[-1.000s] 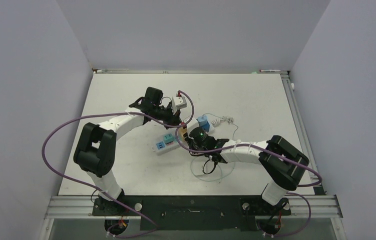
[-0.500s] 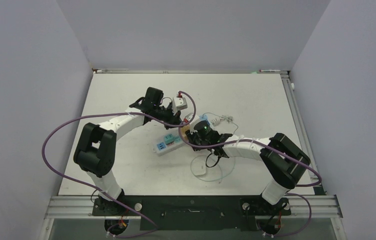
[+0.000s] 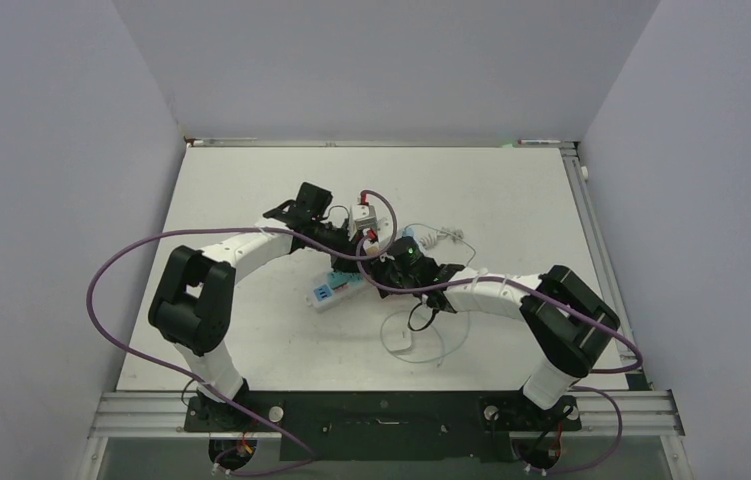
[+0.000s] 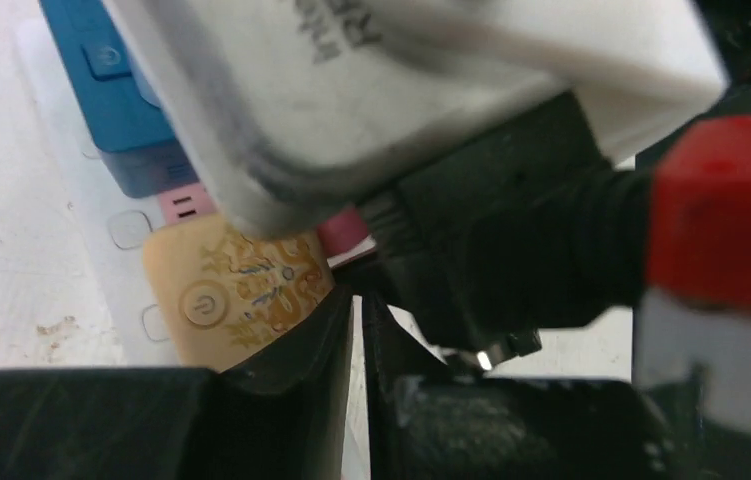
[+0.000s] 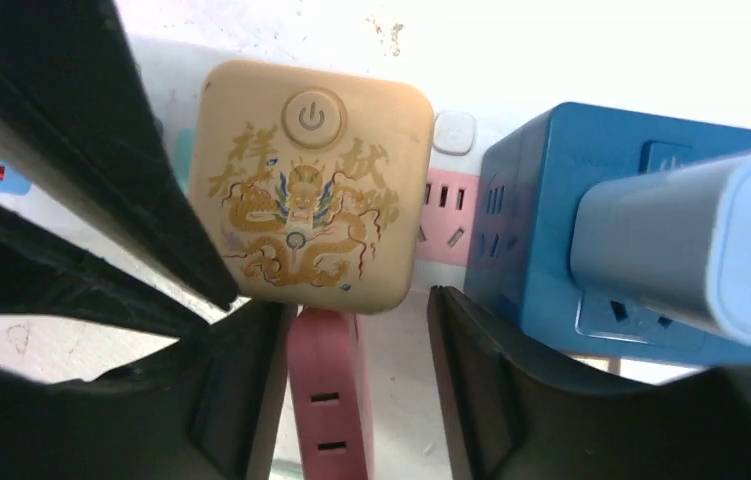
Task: Insert the plug
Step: Insert the plug into the socket, then pick up the plug from the center of the board.
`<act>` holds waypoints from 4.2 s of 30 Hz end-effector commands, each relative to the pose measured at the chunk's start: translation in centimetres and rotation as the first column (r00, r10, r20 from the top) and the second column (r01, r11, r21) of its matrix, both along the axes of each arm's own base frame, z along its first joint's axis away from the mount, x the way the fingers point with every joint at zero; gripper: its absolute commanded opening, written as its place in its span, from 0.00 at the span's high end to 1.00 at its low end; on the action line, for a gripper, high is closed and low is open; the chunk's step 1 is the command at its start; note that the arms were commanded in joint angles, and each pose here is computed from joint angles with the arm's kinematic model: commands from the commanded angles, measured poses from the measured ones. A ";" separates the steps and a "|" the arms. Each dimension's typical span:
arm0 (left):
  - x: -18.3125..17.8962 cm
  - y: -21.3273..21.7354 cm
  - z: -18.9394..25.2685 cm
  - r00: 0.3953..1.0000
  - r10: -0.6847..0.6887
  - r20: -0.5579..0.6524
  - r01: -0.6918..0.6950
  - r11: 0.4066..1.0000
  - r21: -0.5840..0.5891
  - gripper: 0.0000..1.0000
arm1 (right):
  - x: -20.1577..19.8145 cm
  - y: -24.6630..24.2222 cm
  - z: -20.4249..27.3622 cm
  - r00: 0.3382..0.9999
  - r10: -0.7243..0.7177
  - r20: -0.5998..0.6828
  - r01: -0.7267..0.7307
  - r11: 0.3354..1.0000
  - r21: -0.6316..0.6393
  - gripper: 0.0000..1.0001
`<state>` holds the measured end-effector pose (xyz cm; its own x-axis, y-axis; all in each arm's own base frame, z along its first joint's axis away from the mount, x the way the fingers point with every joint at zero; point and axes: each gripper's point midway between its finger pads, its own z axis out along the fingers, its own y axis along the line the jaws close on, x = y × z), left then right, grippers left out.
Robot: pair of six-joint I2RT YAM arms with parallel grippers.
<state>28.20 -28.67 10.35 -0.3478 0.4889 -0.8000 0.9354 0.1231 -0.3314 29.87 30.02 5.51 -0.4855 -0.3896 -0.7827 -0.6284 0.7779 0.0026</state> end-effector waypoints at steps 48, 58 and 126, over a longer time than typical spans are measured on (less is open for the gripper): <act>0.5 13.7 4.1 0.884 0.387 -0.262 -0.351 0.920 0.175 0.48 | -15.3 -1.3 2.7 0.972 -0.045 -0.232 0.078 0.987 0.137 0.10; -0.9 12.9 5.3 0.894 0.401 -0.201 -0.362 0.910 0.204 0.48 | -16.1 -1.9 0.0 0.957 -0.008 -0.289 0.074 0.973 0.218 0.09; -6.9 6.5 7.4 0.987 0.120 -0.104 -0.107 0.987 0.122 0.26 | -16.2 -0.9 -0.9 0.921 0.115 -0.372 0.071 0.890 0.451 0.10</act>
